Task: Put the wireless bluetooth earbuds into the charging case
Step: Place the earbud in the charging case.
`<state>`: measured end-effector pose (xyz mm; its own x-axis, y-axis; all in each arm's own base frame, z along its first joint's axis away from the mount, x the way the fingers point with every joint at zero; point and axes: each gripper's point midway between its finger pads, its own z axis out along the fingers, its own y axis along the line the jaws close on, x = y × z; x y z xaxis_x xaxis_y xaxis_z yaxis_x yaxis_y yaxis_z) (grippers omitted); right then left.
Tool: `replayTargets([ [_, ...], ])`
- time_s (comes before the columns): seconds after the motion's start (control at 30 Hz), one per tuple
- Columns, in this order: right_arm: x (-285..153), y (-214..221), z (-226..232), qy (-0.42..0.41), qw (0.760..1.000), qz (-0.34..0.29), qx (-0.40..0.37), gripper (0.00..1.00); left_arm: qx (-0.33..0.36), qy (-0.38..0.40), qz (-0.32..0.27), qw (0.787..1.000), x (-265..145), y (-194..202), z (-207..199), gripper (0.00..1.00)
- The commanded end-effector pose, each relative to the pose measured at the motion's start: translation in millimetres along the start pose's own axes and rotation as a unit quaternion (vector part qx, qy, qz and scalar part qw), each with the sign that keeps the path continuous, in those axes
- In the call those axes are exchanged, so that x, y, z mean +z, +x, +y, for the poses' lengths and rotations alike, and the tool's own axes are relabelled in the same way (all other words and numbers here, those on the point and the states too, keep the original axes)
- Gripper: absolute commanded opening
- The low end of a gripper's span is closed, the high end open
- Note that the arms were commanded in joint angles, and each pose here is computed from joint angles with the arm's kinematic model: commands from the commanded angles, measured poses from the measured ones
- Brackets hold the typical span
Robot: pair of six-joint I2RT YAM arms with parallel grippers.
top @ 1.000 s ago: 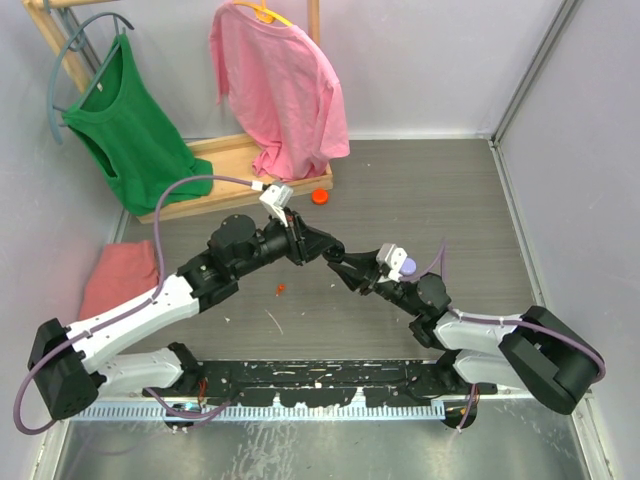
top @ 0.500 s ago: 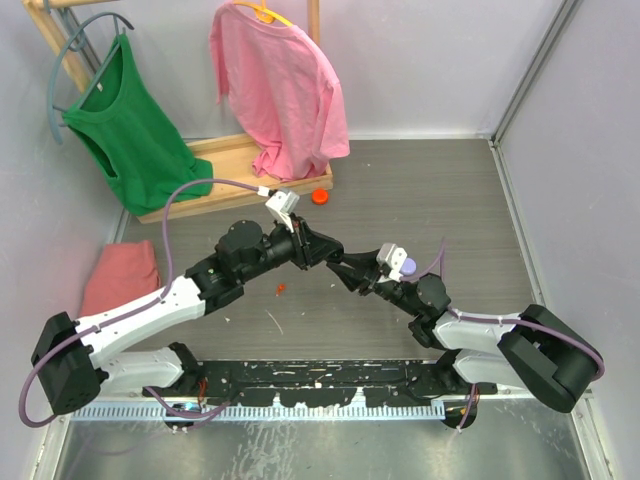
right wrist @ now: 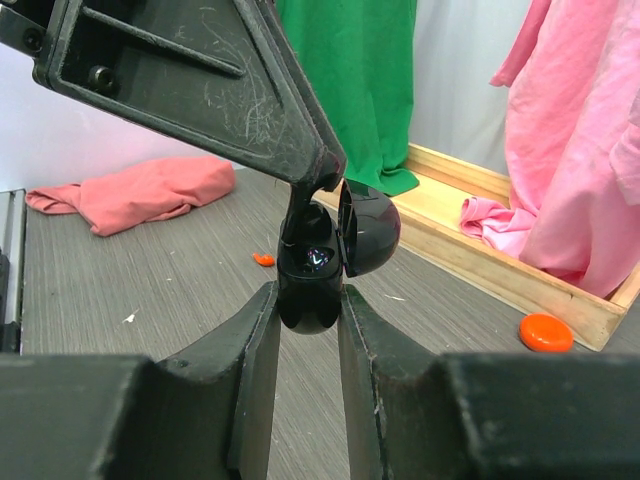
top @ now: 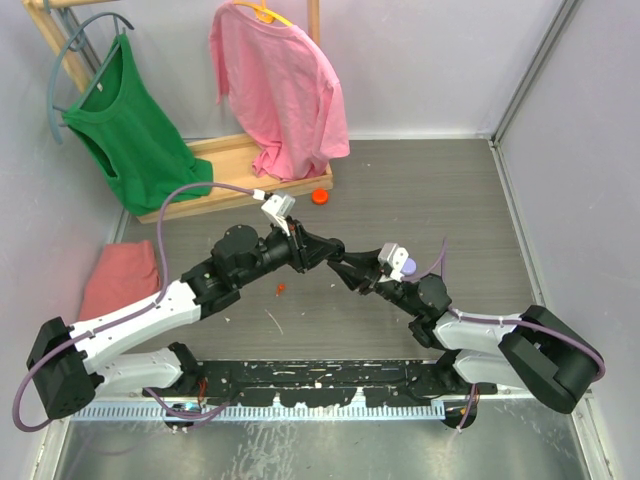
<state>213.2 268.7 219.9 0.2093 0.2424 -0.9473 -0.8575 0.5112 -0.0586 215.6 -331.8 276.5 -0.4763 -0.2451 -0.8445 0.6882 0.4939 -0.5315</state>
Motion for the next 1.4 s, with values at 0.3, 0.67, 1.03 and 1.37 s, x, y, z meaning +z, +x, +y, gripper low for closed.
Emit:
replayTargets([
  [0.3, 6.5, -39.8, -2.5, 0.006, 0.997, -0.069, -0.022, 0.01, 0.011, -0.001, -0.031, 0.999, 0.7, -10.4, -3.6, 0.08],
  [0.67, 5.6, -42.4, -4.8, 0.012, 0.997, -0.073, -0.026, 0.01, 0.014, -0.018, -0.027, 0.999, 0.1, -3.2, 2.9, 0.1],
  [1.03, 4.3, -44.2, -5.8, 0.016, 0.997, -0.076, -0.027, 0.01, 0.012, -0.043, -0.031, 0.999, -3.6, 3.0, 7.0, 0.12],
  [1.37, 3.2, -46.3, -7.8, 0.023, 0.996, -0.08, -0.028, 0.01, 0.008, -0.074, -0.057, 0.996, -9.6, 4.4, 12.8, 0.12],
])
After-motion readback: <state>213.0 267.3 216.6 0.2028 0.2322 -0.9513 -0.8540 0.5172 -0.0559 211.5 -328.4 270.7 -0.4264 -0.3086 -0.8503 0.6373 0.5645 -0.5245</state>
